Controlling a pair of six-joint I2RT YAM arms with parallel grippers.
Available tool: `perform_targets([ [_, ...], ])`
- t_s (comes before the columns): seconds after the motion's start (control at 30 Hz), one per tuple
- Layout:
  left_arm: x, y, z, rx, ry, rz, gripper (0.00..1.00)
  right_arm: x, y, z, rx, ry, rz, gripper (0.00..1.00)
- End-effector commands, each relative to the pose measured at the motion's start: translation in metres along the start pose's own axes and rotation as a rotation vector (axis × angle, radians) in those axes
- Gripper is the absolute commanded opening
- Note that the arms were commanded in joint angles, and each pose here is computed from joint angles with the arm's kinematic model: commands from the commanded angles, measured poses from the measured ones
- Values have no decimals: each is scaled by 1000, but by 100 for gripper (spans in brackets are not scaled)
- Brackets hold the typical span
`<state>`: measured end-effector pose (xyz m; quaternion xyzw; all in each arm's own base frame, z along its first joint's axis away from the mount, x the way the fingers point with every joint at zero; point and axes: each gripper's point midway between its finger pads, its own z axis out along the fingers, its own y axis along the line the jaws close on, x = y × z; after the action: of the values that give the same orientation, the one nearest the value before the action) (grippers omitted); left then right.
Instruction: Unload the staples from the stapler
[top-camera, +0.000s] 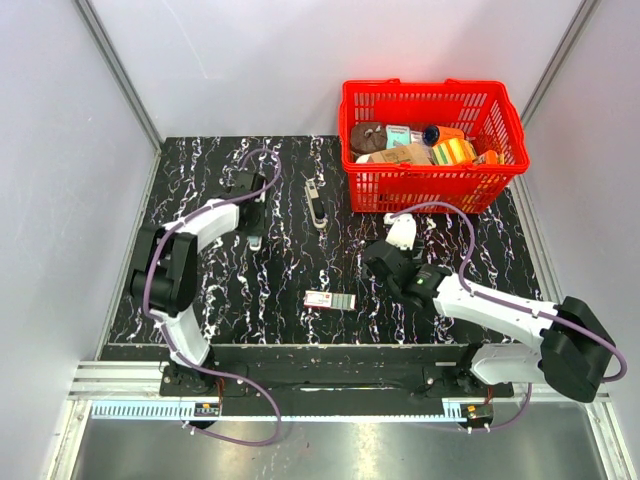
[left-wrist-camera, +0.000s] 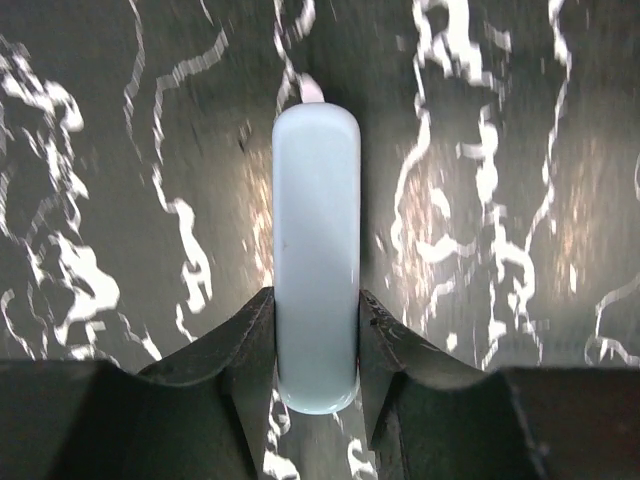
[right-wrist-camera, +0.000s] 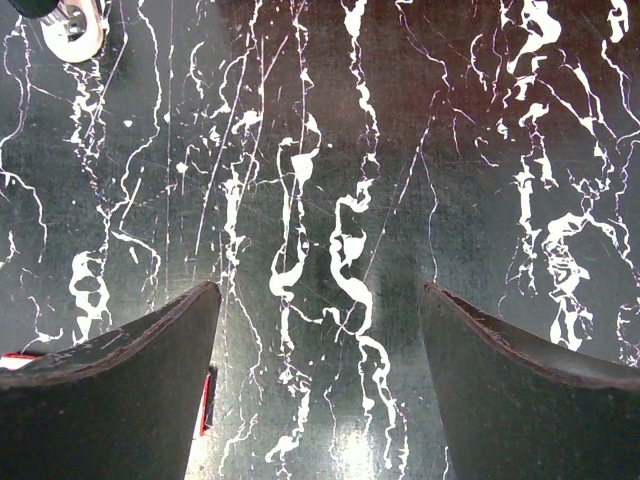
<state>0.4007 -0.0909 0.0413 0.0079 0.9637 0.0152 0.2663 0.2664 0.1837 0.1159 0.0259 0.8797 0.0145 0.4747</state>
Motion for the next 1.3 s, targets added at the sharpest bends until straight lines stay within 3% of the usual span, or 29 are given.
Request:
perform_targets([
  [0.0,31,-12,-34,59,35,-9,15,-4,3,-1,-7,-32,34,86],
  [0.13,45,-24,-45,127,26,-27,17,2,6,4,-8,-22,38,85],
  [0.27,61,-45,-45,194,57,-7,26,3,11,9,-2,-7,21,86],
  [0.37,63,-58,-49,262,66,-1,44,0,18,12,5,7,2,86],
  [0.43,62,-63,-55,296,59,4,70,-2,23,15,12,16,-7,87],
  [0.47,59,-65,-58,313,49,13,91,-2,24,16,18,22,-11,88],
  [0.5,56,-65,-62,317,36,17,99,-2,25,17,27,30,-11,89],
  [0.67,18,-49,-92,297,-95,-2,99,-5,41,23,59,86,3,94],
  [0.87,-35,11,-140,306,-222,-107,99,-13,100,28,-46,200,41,99],
  [1.03,-25,66,-144,263,-204,-126,99,-21,163,36,-114,230,49,99],
  [1.27,9,98,-137,306,-123,-110,93,-17,250,58,-119,270,11,98],
])
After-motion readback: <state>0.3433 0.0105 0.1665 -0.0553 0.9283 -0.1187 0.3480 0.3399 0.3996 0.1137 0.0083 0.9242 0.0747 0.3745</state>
